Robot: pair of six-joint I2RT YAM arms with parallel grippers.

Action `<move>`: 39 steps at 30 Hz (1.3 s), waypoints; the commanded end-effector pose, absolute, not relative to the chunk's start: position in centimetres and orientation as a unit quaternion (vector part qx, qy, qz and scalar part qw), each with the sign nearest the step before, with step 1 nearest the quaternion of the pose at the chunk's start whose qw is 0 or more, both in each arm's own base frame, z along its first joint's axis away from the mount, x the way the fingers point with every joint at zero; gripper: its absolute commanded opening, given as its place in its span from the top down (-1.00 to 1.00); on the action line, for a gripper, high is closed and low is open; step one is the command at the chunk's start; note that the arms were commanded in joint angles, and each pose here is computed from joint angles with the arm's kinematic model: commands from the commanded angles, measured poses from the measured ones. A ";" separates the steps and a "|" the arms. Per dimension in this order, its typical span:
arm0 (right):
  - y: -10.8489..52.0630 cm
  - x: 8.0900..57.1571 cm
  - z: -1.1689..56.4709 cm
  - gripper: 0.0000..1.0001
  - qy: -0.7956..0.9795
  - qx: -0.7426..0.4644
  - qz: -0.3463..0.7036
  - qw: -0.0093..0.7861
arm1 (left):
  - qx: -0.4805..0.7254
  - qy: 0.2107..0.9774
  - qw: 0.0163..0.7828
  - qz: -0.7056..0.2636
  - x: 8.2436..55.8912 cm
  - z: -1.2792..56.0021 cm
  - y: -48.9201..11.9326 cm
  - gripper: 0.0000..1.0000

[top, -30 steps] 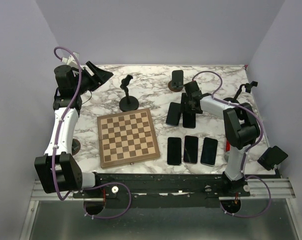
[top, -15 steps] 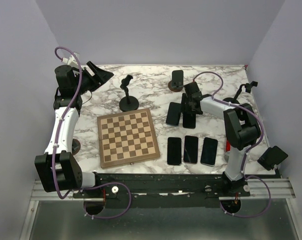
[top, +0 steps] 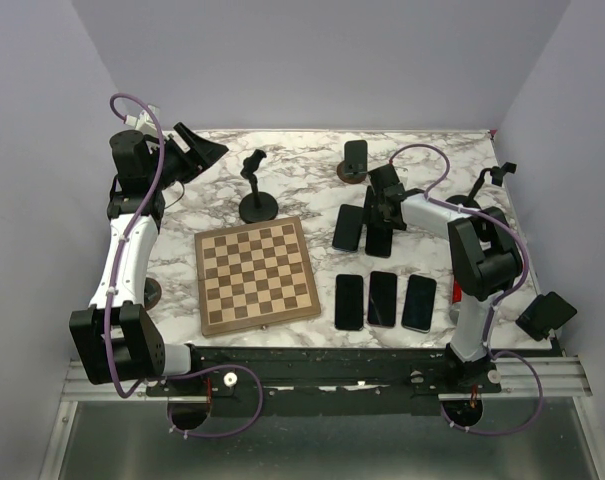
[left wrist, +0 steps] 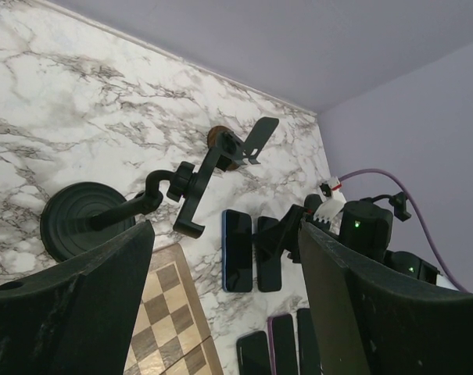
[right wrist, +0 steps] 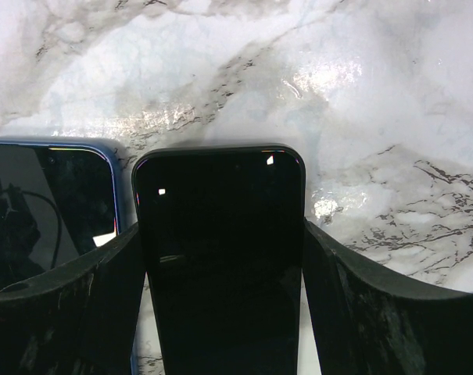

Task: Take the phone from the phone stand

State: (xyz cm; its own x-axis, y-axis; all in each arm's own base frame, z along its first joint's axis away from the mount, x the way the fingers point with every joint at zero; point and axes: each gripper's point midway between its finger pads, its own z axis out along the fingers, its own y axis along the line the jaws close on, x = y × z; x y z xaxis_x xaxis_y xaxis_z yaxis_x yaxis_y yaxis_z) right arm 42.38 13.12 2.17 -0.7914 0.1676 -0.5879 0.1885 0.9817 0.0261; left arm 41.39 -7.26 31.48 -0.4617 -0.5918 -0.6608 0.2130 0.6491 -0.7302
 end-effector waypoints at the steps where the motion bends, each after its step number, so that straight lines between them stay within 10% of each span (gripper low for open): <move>1: 11.7 39.4 0.0 -0.57 0.961 0.088 -0.046 0.257 | -0.111 0.748 0.510 -0.410 40.7 32.3 -7.7 -0.65; 7: 12.2 39.9 1.1 -0.93 0.959 0.063 -0.026 0.276 | -0.109 0.747 0.512 -0.409 40.7 32.3 -7.6 -0.66; 23: 12.2 38.1 16.9 -0.99 0.872 0.073 0.086 0.477 | -0.072 0.749 0.548 -0.366 39.9 33.2 -8.5 -0.70; 39: 6.2 27.7 32.7 -1.00 0.702 0.135 0.152 0.683 | -0.019 0.563 0.779 -0.275 28.7 42.7 -7.6 -0.75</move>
State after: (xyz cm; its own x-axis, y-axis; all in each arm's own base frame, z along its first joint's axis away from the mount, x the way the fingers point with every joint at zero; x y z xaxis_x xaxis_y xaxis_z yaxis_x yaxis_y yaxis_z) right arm 29.55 8.76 30.67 -0.1100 0.3878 -0.9151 -0.0864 0.9135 0.3975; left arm 31.78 -9.76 39.26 -0.0211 -0.4481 -0.8937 0.4309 0.8026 -0.4126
